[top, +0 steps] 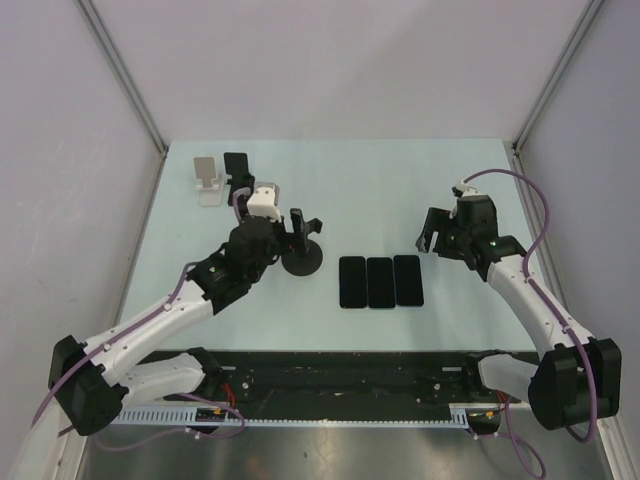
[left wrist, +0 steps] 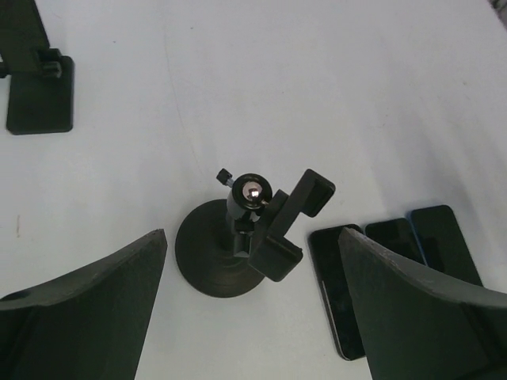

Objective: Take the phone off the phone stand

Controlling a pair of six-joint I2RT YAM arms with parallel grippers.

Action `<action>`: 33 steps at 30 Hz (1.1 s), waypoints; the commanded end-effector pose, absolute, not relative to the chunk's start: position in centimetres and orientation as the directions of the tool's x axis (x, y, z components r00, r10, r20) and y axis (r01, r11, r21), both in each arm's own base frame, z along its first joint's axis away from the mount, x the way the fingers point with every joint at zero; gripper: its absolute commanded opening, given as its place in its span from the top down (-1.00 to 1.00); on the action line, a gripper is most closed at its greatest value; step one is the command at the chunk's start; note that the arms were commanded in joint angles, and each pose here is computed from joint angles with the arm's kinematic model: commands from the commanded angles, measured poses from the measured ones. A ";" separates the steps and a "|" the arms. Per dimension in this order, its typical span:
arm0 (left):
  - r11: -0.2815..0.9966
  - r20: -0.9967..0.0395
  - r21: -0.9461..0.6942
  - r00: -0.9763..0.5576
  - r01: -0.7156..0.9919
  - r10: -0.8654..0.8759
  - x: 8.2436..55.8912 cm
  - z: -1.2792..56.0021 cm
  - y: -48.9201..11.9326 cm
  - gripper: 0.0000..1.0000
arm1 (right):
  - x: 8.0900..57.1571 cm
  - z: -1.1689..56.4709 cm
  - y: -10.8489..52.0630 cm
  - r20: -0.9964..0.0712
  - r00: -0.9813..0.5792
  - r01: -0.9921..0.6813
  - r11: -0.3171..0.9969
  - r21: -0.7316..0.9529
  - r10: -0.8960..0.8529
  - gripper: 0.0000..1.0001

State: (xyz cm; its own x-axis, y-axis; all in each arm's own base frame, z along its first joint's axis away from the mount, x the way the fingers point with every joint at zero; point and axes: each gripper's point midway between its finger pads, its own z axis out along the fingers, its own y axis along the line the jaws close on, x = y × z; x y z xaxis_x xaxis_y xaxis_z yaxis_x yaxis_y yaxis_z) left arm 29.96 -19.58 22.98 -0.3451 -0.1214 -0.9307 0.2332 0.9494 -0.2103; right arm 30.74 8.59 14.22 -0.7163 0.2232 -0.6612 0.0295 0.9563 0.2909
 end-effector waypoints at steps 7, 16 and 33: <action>0.987 -0.914 -0.146 -0.391 0.074 -0.106 29.8 22.0 -19.2 -0.72 | 31.1 16.7 9.4 -0.719 -0.660 -0.010 0.955 0.297 0.216 -0.58; 0.992 -0.913 -0.105 -0.401 0.066 -0.070 30.5 21.6 -19.9 -0.45 | 30.6 16.8 10.1 -0.728 -0.662 -0.049 0.960 0.276 0.176 -0.58; 0.997 -0.913 -0.056 -0.406 0.060 -0.027 31.8 21.5 -18.6 0.99 | 30.4 16.9 10.5 -0.741 -0.650 -0.071 0.958 0.277 0.166 -0.58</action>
State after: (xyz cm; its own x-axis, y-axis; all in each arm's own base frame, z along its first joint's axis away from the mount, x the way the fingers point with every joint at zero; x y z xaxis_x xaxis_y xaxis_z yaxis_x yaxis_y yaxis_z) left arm 30.51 -18.69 18.98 -0.4494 0.0088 -0.8933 0.0598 0.9980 -0.0203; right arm 29.93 10.48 15.64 -0.6940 0.1711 -0.6993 -0.0508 0.9573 0.2847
